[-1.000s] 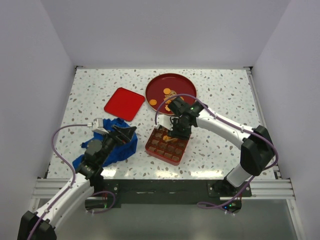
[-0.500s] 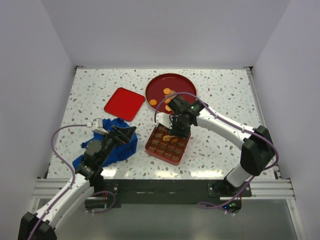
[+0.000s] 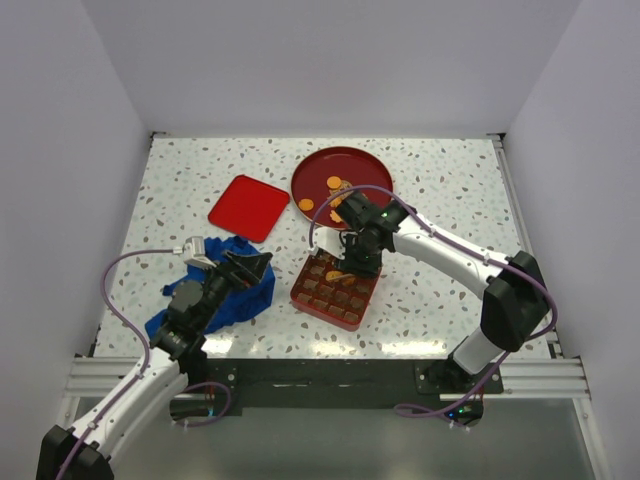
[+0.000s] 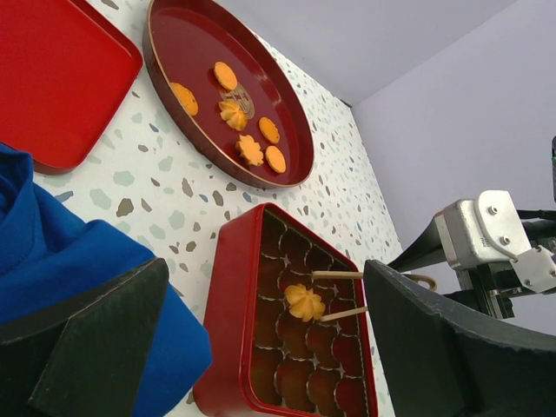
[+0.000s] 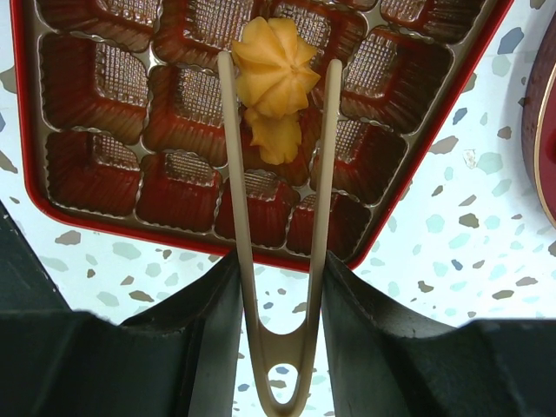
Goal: Pack the cookies
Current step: Place the fake cookies in the empty pocket of the box, then adjust the fake cookies in the empty pocket of the box.
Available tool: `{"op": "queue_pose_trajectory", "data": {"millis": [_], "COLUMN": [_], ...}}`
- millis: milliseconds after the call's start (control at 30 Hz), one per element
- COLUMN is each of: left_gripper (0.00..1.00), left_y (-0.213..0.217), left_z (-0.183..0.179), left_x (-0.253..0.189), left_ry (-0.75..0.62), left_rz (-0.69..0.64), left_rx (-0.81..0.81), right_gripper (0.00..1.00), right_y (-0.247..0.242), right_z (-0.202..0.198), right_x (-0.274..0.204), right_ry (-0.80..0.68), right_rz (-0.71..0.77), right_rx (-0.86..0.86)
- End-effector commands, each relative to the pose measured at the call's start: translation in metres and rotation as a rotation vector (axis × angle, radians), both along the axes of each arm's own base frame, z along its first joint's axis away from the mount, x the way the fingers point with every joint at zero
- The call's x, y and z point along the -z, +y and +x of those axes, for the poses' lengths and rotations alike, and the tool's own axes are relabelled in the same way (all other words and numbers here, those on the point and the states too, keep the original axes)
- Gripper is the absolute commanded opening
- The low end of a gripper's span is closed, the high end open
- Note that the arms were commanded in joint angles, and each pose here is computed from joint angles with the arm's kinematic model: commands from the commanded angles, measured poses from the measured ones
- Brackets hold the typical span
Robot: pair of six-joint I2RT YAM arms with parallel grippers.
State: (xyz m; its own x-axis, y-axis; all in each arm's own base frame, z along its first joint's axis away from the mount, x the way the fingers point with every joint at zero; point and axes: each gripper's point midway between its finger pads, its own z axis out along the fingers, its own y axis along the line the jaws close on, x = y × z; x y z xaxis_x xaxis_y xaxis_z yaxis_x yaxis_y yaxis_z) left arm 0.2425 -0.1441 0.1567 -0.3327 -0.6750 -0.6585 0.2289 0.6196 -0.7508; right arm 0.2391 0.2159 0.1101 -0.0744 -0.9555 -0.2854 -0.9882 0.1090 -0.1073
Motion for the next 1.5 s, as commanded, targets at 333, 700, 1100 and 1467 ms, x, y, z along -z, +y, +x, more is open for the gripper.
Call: {"op": "queue_pose_trajectory", "data": {"millis": [333,700,1100,1467], "left_gripper": [1.00,1.00,1.00,1.00], "left_y": [0.004,0.004,0.003,0.004], "left_z": [0.003,0.004,0.004,0.005], "left_x": [-0.005,-0.004,-0.005,-0.006], "left_ry": [-0.017,-0.016,-0.017,-0.018], "left_rz": [0.003,0.003,0.005,0.004], "left_rx": [-0.024,-0.023,-0.020,-0.023], "right_gripper": [0.42,0.39,0.36,0.33], "right_y": [0.005,0.008,0.014,0.018], "right_z": [0.002,0.014,0.026,0.030], "right_x": [0.001,-0.002,-0.011,-0.013], "right_ry": [0.002,-0.043,-0.090,-0.093], "right_rz": [-0.012,-0.017,0.010,0.023], "right_rx": [-0.035,-0.003,0.028,0.047]}}
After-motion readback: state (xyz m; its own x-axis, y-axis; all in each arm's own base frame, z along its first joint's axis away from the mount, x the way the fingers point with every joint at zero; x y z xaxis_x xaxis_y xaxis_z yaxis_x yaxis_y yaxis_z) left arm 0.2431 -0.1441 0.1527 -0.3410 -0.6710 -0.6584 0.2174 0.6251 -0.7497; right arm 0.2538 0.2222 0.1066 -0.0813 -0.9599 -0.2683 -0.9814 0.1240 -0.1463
